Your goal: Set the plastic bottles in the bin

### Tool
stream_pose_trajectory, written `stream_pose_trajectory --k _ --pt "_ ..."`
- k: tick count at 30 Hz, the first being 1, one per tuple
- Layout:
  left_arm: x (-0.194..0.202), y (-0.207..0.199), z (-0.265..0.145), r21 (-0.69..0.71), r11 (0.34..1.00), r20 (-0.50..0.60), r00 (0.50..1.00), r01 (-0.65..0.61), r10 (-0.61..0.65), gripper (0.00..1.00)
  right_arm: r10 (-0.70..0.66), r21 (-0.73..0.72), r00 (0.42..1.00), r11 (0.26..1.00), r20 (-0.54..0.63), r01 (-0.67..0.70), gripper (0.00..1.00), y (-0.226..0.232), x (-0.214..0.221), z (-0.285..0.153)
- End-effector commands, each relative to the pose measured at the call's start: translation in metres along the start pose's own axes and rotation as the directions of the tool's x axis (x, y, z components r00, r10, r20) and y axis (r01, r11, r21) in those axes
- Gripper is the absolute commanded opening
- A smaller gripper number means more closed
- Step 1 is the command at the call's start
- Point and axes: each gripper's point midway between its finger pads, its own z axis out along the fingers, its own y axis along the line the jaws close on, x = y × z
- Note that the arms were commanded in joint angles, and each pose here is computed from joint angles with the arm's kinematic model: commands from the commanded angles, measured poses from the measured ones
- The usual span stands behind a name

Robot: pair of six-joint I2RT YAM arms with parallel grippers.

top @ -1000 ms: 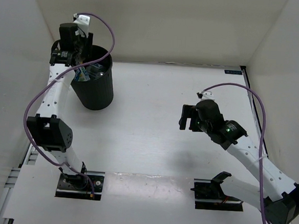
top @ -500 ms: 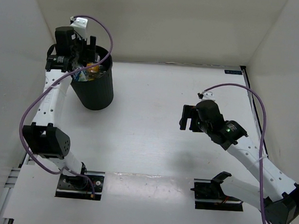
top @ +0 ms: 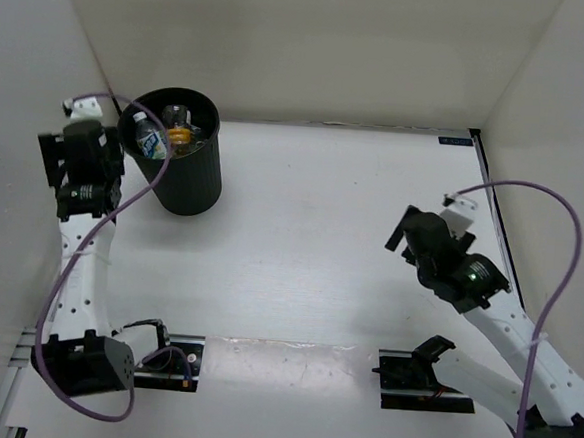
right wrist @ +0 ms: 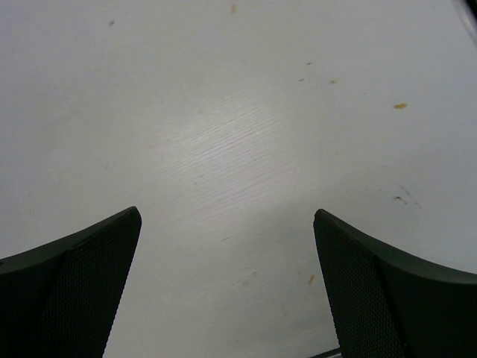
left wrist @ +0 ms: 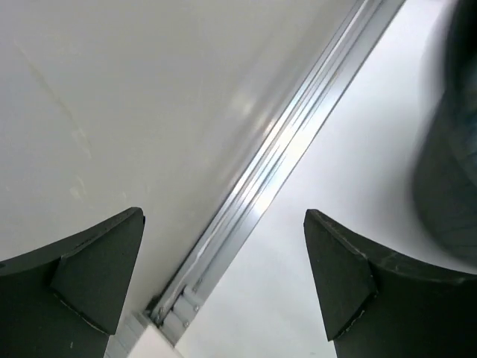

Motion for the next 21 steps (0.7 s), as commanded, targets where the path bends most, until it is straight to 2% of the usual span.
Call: stream_pose_trajectory --k 1,3,4,6,7,9,12,21 --pt "0.107 0.025 0.006 -0.127 0.990 -0.242 0.970 -0.067 0.035 0.99 0.099 0.202 0.980 0.970 0.171 -0.133 1.00 -0.052 -0.017 -0.006" --pt "0.141 0.016 0.001 -0.052 0.998 -0.274 0.962 -0.033 0.017 0.99 0.114 0.194 0.974 0.969 0.194 -0.152 1.00 -0.057 -0.019 -0.010" --pt "0.169 0.015 -0.007 -0.043 0.999 -0.303 0.953 -0.016 0.002 0.99 0.113 0.195 0.975 0.969 0.193 -0.151 1.00 -0.059 -0.017 -0.009" --pt "0.194 0.004 -0.014 0.019 1.000 -0.328 0.945 0.008 -0.001 0.99 0.115 0.194 0.974 0.969 0.195 -0.153 1.00 -0.061 -0.015 -0.010" --pt "0.216 -0.001 -0.017 0.031 0.999 -0.364 0.932 0.015 -0.003 0.99 0.121 0.194 0.973 0.968 0.195 -0.160 1.00 -0.062 -0.012 -0.009" --pt "0.234 -0.005 -0.020 0.036 0.999 -0.394 0.919 0.014 0.001 0.99 0.122 0.199 0.974 0.967 0.191 -0.160 1.00 -0.063 -0.009 -0.007" --pt "0.244 -0.006 -0.019 0.024 1.000 -0.427 0.904 0.005 0.006 0.99 0.136 0.196 0.974 0.966 0.182 -0.172 1.00 -0.062 -0.005 -0.005" --pt "0.240 -0.007 -0.018 0.033 0.999 -0.419 0.908 0.013 0.002 0.99 0.114 0.212 0.987 0.968 0.112 -0.136 1.00 -0.057 0.009 0.001"
